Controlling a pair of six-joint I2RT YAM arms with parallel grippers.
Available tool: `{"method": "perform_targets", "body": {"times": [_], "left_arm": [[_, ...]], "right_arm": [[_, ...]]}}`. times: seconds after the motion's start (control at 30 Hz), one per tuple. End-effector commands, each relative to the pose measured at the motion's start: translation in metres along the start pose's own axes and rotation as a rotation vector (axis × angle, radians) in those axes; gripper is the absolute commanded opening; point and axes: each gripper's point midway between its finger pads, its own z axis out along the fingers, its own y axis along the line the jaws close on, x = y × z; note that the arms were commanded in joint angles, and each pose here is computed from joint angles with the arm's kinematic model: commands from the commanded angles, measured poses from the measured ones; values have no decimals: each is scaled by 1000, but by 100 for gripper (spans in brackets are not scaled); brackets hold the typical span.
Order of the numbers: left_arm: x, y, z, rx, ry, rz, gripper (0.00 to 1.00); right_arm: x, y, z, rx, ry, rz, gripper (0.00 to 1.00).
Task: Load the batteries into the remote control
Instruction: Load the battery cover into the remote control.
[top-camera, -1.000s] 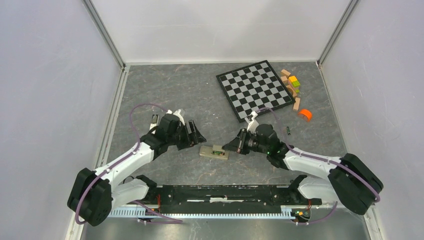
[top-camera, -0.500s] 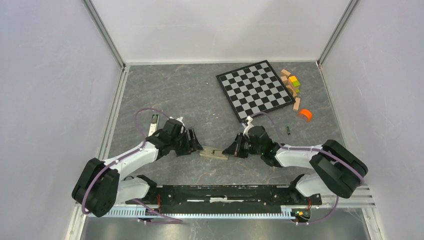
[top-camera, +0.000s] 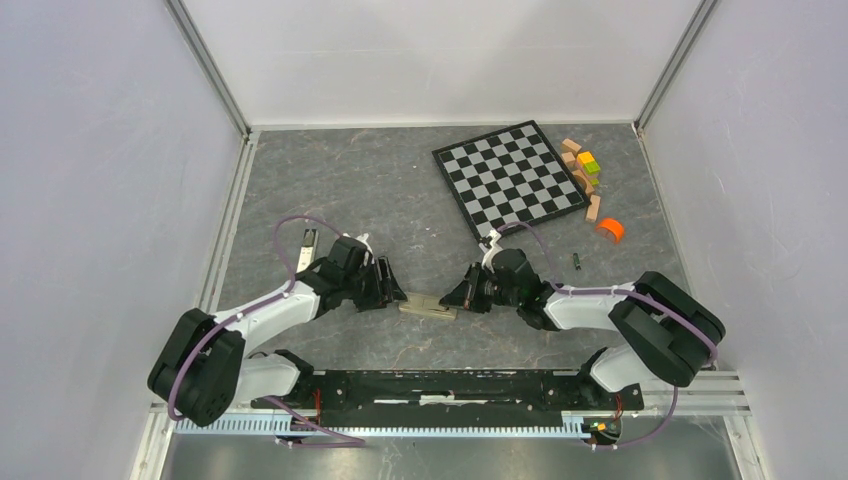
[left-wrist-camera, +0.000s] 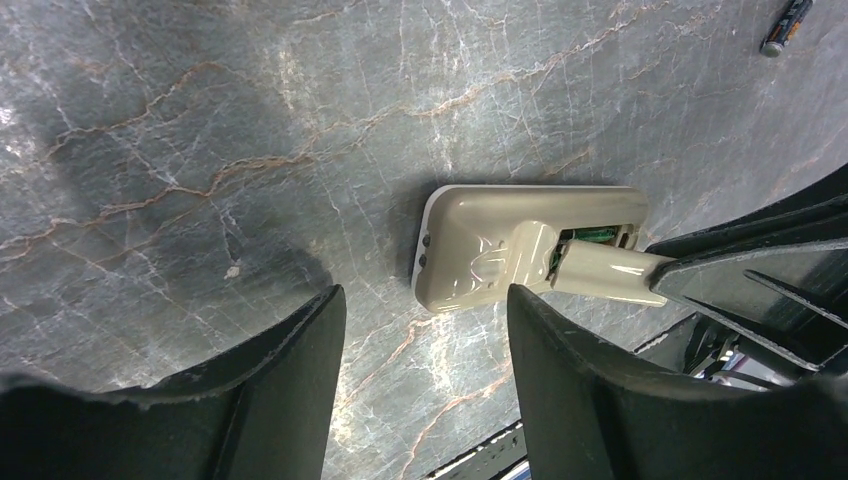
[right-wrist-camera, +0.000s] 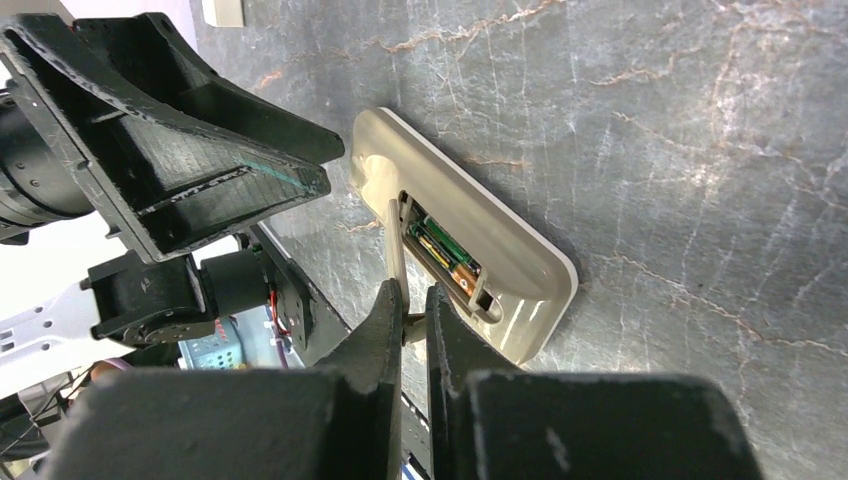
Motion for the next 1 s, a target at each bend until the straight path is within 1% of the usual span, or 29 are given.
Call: {"method": "perform_targets", "body": {"times": [0.0, 0.3, 0.5, 0.73, 0.97], "left_arm": [[-3, -7, 1, 40, -7, 48, 66], [-2, -7, 1, 45, -2, 47, 65], [-2, -7, 2, 48, 1, 47, 64], [1, -7, 4, 52, 13, 44, 63], [2, -12, 4, 78, 26, 46, 59]], "right_arm": [[-11, 17, 4, -64, -46, -3, 0], [-8, 4, 5, -21, -45, 10, 0], [-8, -1, 2, 21, -39, -16, 0], [-6, -3, 5, 29, -21, -27, 0], [-2, 0, 8, 10, 6, -6, 0]]}}
